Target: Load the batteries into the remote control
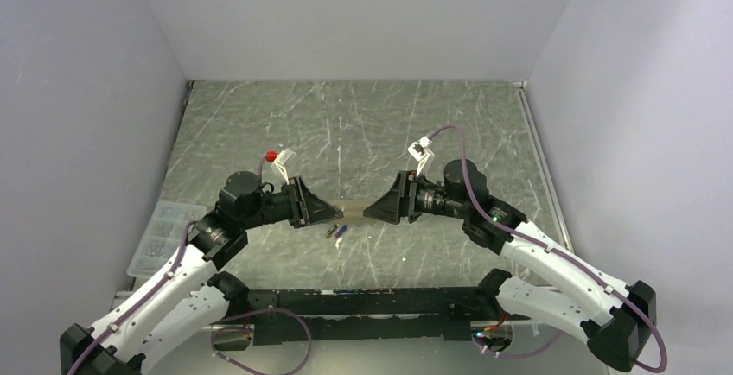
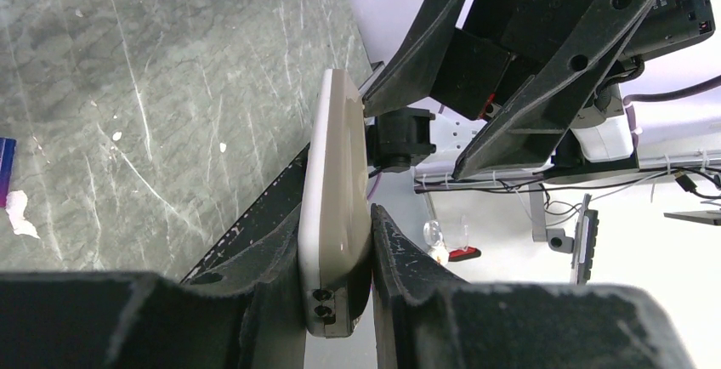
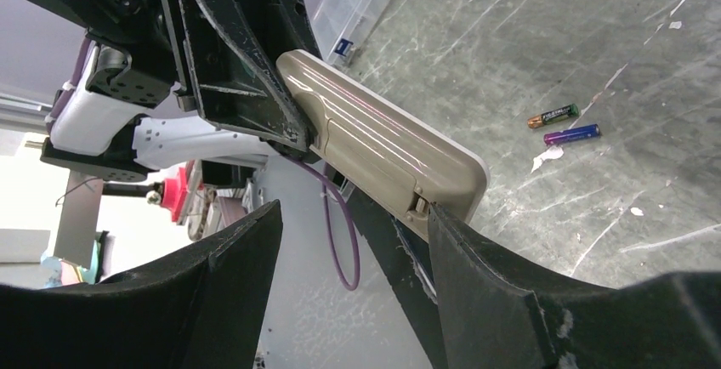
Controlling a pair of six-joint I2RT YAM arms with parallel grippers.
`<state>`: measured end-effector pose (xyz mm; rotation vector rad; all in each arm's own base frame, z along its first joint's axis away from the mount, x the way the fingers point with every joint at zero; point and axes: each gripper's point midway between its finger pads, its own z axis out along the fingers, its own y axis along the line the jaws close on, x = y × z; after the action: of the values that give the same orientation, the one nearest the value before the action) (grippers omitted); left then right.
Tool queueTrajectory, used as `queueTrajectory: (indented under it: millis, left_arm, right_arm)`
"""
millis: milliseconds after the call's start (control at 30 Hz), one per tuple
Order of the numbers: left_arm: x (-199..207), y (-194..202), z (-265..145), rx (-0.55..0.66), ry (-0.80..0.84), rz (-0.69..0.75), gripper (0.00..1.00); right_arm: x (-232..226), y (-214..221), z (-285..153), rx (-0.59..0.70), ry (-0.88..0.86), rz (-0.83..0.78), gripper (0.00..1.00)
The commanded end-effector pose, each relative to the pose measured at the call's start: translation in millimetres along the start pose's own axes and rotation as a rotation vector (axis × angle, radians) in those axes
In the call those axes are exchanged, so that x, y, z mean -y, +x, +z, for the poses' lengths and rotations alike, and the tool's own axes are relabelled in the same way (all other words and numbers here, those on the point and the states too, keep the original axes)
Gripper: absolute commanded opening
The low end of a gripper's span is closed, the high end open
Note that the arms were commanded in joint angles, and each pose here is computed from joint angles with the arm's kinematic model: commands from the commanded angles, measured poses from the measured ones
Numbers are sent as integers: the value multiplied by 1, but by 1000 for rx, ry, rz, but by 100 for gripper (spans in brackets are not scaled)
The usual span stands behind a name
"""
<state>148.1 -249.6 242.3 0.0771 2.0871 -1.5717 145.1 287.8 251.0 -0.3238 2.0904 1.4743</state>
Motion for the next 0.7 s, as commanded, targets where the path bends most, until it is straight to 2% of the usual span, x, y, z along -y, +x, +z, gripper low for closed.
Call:
queueTrajectory:
  millis: [0,233,667]
  left_arm:
    - [27,-10,-3,13,77,68,0]
    - [20,-9,-2,6,40,63,0]
    - [25,-9,-2,-3,55,66,0]
  right_arm:
    - [-22,-17,-2,51,-56,-38,66]
    - [-29,-18,-1,47,-69,-46,66]
    - [-15,-14,5,41,-2,-47,66]
